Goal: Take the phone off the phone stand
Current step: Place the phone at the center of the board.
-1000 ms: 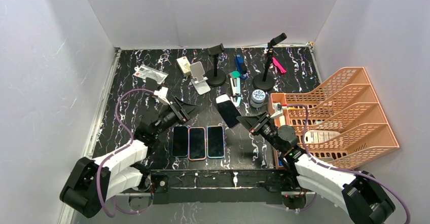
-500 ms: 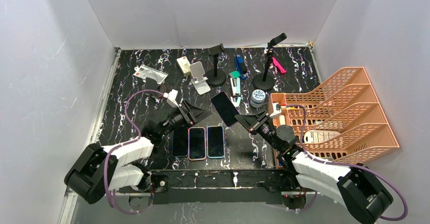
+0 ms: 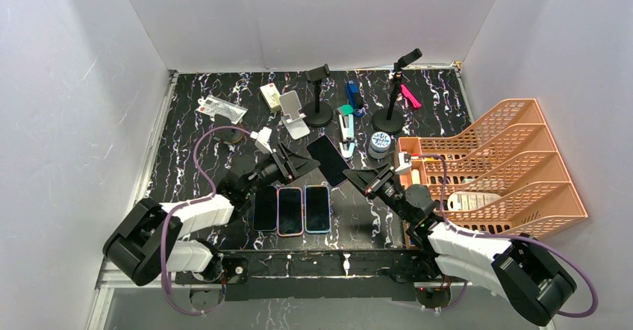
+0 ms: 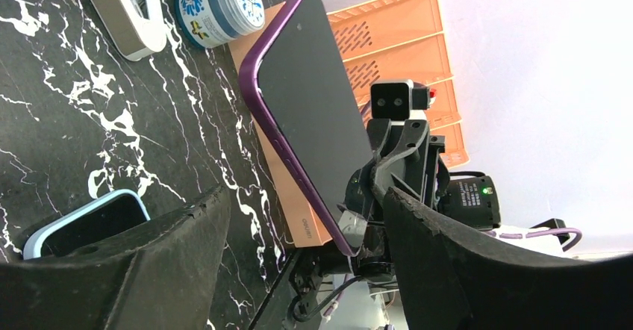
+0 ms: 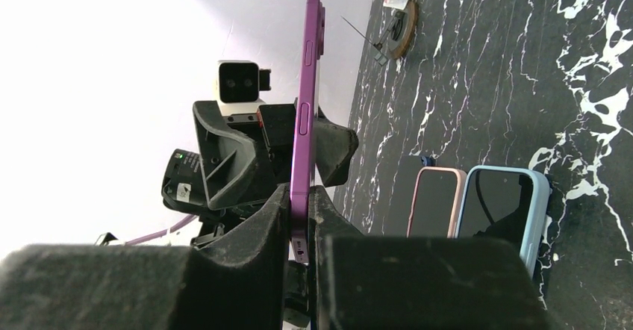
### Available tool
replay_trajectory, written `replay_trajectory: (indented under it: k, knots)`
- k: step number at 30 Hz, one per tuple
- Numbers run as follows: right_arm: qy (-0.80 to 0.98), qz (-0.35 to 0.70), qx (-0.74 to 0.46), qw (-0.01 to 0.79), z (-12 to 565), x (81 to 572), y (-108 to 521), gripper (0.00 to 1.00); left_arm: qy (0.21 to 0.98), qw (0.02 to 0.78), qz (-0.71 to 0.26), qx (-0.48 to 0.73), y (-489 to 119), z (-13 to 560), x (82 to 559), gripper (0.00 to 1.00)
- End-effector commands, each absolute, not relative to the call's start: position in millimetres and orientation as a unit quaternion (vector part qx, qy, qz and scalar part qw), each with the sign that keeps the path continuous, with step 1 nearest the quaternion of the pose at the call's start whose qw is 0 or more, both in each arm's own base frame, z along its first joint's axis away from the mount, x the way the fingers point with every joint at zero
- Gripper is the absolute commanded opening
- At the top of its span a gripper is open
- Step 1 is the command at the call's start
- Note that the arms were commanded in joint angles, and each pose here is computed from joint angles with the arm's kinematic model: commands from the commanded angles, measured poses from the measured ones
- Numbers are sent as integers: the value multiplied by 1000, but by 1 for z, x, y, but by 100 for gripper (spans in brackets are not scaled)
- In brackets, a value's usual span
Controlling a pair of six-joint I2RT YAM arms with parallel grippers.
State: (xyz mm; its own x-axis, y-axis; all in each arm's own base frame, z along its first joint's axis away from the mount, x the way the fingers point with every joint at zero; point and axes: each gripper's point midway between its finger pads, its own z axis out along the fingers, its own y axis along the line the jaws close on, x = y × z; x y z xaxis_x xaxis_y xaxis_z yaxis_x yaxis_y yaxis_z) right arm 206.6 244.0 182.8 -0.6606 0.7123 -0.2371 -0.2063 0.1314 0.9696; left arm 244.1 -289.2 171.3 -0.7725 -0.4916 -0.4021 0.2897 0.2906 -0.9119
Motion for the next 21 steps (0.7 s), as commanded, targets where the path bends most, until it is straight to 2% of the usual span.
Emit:
replay_trajectory:
  k: [1, 10, 21]
  knots:
    - [575, 700, 168, 389, 252, 203, 247, 0, 711, 350, -607, -58, -298, 193, 249, 70]
    - [565, 715, 171, 375, 254, 201, 250, 0, 697, 346, -626, -52, -310, 204, 250, 64]
    - [561, 727, 162, 362, 255, 195, 252, 0, 661, 343, -665, -56, -314, 220, 245, 51]
